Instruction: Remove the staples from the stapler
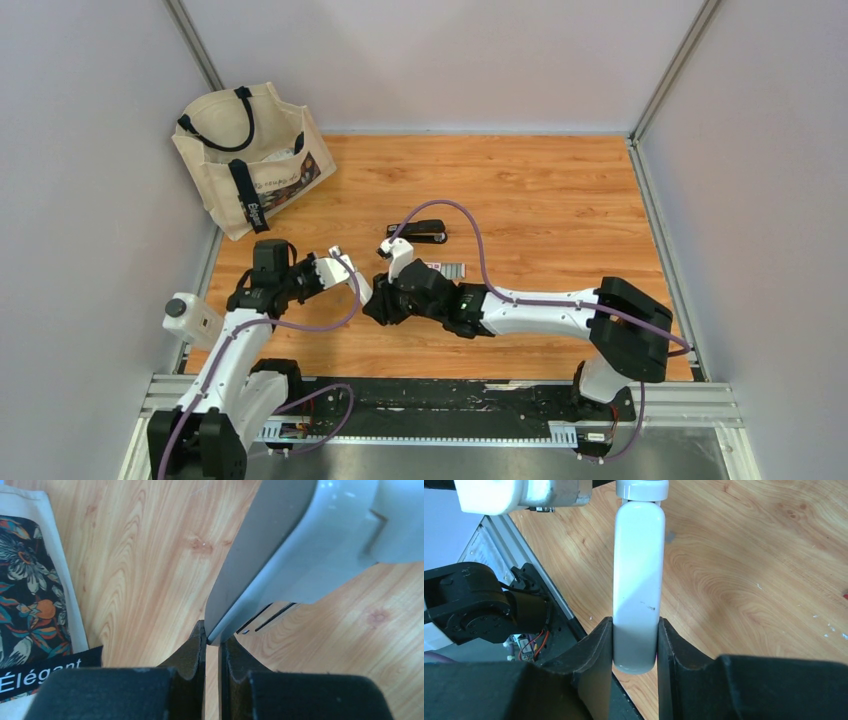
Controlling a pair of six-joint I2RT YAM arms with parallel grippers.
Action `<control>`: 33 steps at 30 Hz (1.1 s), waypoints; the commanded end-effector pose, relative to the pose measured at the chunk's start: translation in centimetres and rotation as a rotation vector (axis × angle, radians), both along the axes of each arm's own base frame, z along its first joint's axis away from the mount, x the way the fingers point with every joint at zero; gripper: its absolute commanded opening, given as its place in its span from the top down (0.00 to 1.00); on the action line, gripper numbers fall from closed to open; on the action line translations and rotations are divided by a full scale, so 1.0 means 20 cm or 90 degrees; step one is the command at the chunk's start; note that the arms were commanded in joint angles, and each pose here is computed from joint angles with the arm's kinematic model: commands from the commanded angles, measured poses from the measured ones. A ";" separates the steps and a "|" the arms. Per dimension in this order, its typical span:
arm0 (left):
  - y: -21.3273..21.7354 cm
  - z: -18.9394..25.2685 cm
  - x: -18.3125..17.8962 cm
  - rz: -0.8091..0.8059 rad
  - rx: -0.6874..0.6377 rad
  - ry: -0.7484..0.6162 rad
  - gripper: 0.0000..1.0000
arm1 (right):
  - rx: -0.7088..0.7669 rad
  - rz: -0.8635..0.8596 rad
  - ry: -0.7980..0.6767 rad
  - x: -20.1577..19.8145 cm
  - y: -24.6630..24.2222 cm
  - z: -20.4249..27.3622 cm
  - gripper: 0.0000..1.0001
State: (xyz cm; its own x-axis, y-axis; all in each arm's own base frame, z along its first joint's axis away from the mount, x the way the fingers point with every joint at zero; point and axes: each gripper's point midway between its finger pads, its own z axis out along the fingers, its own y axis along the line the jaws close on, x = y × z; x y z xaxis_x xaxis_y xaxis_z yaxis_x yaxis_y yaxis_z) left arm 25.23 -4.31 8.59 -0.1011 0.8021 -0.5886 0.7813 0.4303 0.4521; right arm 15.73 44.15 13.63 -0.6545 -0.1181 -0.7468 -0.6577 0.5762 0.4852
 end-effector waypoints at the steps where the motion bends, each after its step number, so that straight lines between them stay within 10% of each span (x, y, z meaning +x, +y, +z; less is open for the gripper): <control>1: 0.23 0.23 0.25 0.137 0.071 -0.164 0.96 | -0.112 0.099 0.015 -0.23 -0.07 -0.21 1.00; 15: -0.22 0.22 -0.22 -0.058 -0.176 0.139 0.71 | -0.050 -0.044 -0.096 0.17 0.12 0.18 1.00; 29: -0.31 0.48 -0.32 -0.077 -0.266 0.168 0.51 | -0.071 -0.084 -0.080 0.34 0.09 0.15 1.00; 33: -0.33 0.67 -0.24 -0.044 -0.331 0.126 0.28 | -0.076 -0.089 -0.067 0.34 0.05 0.12 1.00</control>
State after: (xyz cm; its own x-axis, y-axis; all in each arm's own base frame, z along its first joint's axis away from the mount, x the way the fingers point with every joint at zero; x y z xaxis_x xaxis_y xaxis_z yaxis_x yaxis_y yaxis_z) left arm 19.35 -9.83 17.18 -0.2306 0.5473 -0.8045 0.8896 0.4535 0.0536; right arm 22.02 45.24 14.83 -0.6013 -0.1625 -0.7823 -0.6160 0.7179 0.3243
